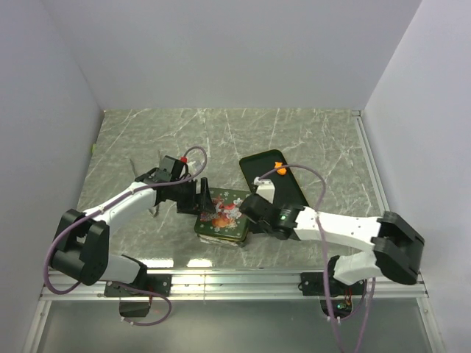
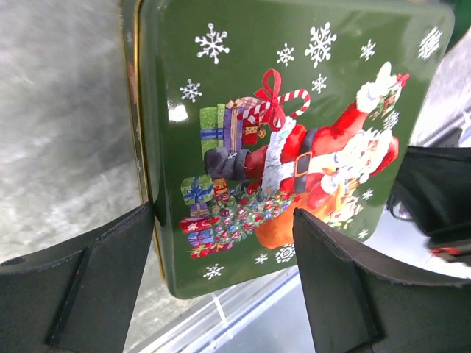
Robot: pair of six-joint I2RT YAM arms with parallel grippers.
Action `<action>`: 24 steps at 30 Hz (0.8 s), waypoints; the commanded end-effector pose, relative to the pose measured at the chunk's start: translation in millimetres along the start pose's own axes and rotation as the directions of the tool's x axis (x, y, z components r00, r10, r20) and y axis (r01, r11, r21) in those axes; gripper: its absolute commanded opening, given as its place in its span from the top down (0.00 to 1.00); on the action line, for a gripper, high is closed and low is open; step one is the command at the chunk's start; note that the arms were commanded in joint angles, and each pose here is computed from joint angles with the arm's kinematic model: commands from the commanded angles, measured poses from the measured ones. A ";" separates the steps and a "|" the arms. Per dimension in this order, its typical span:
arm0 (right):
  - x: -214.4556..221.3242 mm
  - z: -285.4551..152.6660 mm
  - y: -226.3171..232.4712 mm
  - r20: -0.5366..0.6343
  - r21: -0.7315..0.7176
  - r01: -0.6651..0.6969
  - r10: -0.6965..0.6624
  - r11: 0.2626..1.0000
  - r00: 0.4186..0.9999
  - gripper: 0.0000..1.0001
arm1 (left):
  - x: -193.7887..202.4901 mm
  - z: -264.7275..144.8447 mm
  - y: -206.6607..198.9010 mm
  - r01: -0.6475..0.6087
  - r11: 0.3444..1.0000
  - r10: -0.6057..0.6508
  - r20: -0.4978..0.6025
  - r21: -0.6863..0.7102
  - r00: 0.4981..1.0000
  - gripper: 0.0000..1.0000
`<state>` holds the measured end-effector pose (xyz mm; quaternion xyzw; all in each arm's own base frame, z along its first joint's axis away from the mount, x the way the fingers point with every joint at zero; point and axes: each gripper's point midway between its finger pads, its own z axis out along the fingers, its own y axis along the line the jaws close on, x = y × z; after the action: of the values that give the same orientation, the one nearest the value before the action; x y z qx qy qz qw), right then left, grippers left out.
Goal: Pack the cookies
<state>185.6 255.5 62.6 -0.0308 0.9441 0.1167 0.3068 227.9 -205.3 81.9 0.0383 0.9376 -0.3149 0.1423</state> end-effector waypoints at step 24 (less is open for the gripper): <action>-26.8 -37.7 -36.2 0.100 -0.135 -0.293 0.307 0.946 0.946 1.00 | 5.7 9.1 -12.6 -0.051 0.996 0.055 -0.068 0.072 0.996 0.23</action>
<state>176.1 194.7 67.1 0.1001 0.9313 0.1710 0.3056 217.2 -216.1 72.5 0.0567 0.9332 -0.3394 0.1039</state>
